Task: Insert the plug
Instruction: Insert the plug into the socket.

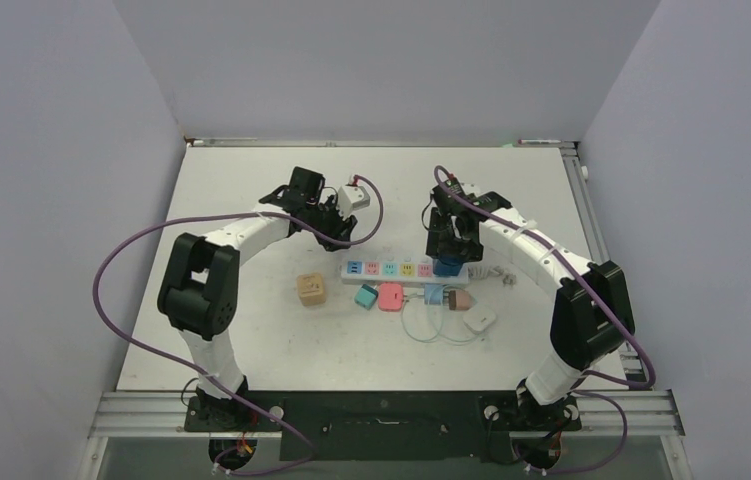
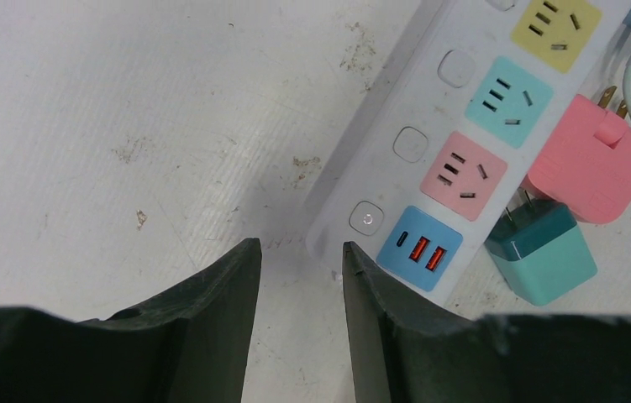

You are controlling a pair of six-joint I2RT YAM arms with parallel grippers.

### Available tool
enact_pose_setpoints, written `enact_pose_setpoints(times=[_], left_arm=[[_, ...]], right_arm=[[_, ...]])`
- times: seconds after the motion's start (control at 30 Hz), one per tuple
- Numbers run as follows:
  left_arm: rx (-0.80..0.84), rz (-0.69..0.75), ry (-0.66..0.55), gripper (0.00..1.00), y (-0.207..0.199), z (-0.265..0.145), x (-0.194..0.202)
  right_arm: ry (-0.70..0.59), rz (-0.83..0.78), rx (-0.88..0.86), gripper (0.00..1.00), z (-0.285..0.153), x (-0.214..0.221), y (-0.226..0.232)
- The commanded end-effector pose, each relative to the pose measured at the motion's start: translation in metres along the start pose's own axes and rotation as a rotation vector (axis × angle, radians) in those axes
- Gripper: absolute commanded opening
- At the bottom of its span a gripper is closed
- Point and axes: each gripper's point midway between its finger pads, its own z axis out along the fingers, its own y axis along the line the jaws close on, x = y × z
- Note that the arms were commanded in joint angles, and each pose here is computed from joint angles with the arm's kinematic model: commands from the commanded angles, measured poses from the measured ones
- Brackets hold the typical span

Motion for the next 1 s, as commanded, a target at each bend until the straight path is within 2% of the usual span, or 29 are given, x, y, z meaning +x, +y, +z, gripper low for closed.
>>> enact_pose_setpoints(times=[0.0,0.53,0.97], left_arm=[[-0.031,0.045,-0.079,0.38,0.002,-0.018,-0.031],[-0.034,0.057,-0.114,0.37,-0.009,-0.026,-0.038],[-0.032,0.080,-0.130,0.37,-0.017,-0.031,-0.042]], right_arm=[[-0.035,-0.005,0.010,0.05,0.002,-0.003,0.001],[-0.034,-0.002,0.015,0.05,0.006,-0.001,0.001],[-0.036,0.022,0.103,0.05,-0.002,0.012,0.000]])
